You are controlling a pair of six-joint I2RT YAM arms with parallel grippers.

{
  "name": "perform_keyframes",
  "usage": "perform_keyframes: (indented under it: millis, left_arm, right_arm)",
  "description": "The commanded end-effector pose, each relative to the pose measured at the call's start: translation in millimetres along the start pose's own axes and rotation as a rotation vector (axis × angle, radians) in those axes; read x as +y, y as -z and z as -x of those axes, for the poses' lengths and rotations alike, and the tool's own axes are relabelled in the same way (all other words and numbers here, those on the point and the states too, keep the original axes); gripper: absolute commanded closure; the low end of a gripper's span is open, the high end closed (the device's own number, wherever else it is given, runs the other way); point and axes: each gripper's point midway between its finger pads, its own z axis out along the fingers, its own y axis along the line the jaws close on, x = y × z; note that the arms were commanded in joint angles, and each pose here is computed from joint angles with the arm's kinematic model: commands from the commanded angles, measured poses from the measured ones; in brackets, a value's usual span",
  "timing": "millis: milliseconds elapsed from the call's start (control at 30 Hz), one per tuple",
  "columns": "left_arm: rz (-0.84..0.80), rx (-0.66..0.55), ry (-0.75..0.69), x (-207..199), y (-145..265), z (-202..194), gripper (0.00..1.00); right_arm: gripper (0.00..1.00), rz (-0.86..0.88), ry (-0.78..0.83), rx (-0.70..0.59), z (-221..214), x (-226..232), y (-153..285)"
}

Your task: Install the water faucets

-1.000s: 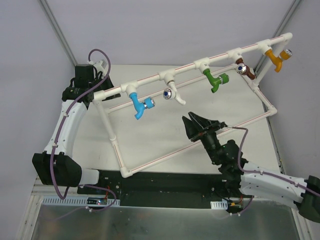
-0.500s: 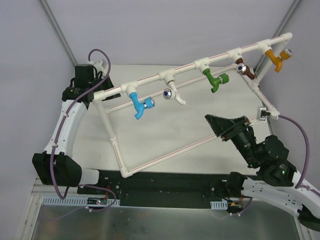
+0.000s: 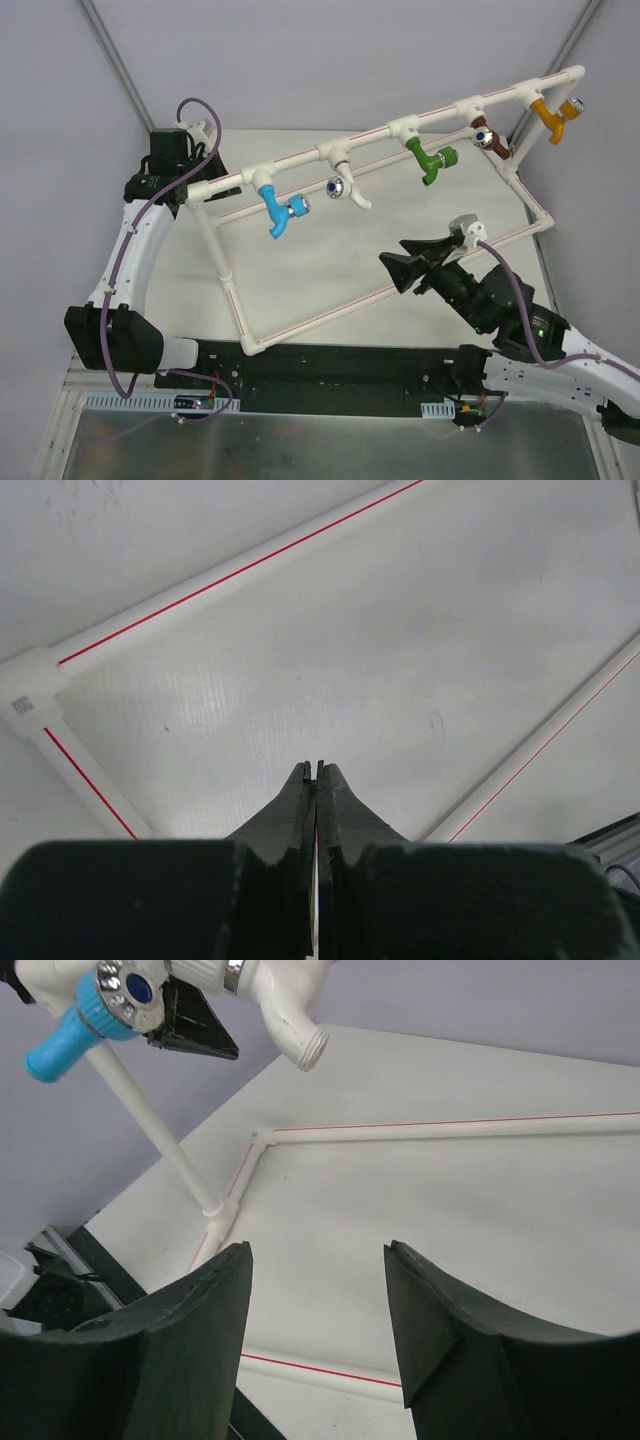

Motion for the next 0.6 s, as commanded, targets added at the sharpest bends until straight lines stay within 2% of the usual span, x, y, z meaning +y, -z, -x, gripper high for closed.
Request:
perform_keyframes:
  millis: [0, 100, 267, 567]
  left_arm:
    - [0.032, 0.097, 0.026, 13, -24, -25, 1.0]
    - [0.032, 0.099, 0.027, 13, -25, -25, 1.0]
    - [0.03, 0.104, 0.03, 13, -26, -26, 1.0]
    - [0.035, 0.107, 0.03, 15, -27, -27, 1.0]
  right_arm:
    - [0.39, -0.094, 0.151, -0.037, 13, -6, -5]
    - [0.38, -0.132, 0.282, -0.059, 10, 2, -2]
    - [0.31, -0.192, 0.634, -0.115, 16, 34, 4]
    - [0.28, -0.108, 0.876, -0.287, 55, 61, 2]
